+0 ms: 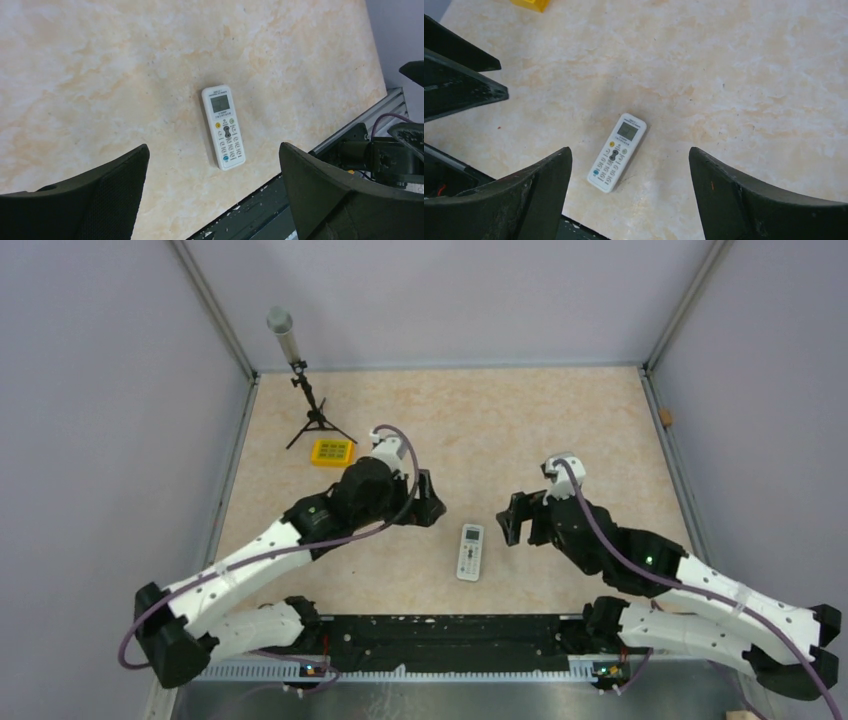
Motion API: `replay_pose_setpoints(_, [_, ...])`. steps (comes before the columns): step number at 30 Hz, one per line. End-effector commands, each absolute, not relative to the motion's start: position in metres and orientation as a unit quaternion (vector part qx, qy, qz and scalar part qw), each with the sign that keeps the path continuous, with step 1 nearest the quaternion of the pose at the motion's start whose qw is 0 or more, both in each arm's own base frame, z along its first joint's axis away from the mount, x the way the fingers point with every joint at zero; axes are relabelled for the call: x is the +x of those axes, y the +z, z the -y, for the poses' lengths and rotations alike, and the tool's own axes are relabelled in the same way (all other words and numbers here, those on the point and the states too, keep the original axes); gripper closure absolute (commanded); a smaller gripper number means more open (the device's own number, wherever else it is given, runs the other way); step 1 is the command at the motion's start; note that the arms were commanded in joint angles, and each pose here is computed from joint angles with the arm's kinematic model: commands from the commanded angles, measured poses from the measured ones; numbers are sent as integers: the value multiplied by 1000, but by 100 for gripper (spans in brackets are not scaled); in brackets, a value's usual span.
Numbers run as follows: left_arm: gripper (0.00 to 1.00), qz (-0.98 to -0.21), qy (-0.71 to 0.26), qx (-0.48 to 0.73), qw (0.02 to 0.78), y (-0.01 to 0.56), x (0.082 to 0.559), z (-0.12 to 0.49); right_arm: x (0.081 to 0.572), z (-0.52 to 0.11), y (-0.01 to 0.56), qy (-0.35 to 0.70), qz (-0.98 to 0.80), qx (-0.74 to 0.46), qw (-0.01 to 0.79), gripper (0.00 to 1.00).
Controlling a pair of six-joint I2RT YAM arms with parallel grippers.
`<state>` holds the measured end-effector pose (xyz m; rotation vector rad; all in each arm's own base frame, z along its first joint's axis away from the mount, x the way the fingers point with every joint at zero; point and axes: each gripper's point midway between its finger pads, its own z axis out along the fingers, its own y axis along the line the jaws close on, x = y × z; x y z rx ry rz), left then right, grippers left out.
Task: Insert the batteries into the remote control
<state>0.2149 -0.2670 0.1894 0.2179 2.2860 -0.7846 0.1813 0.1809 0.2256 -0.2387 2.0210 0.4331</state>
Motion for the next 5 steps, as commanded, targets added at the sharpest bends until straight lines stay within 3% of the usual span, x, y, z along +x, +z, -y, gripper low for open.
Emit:
replay_pose_setpoints(1, [1, -852, -282, 94, 431, 223, 209, 228, 178, -183, 262, 219, -808, -120, 533, 15])
replay_pose_setpoints(5, [1, -818, -298, 89, 484, 244, 198, 205, 180, -182, 262, 215, -811, -104, 535, 8])
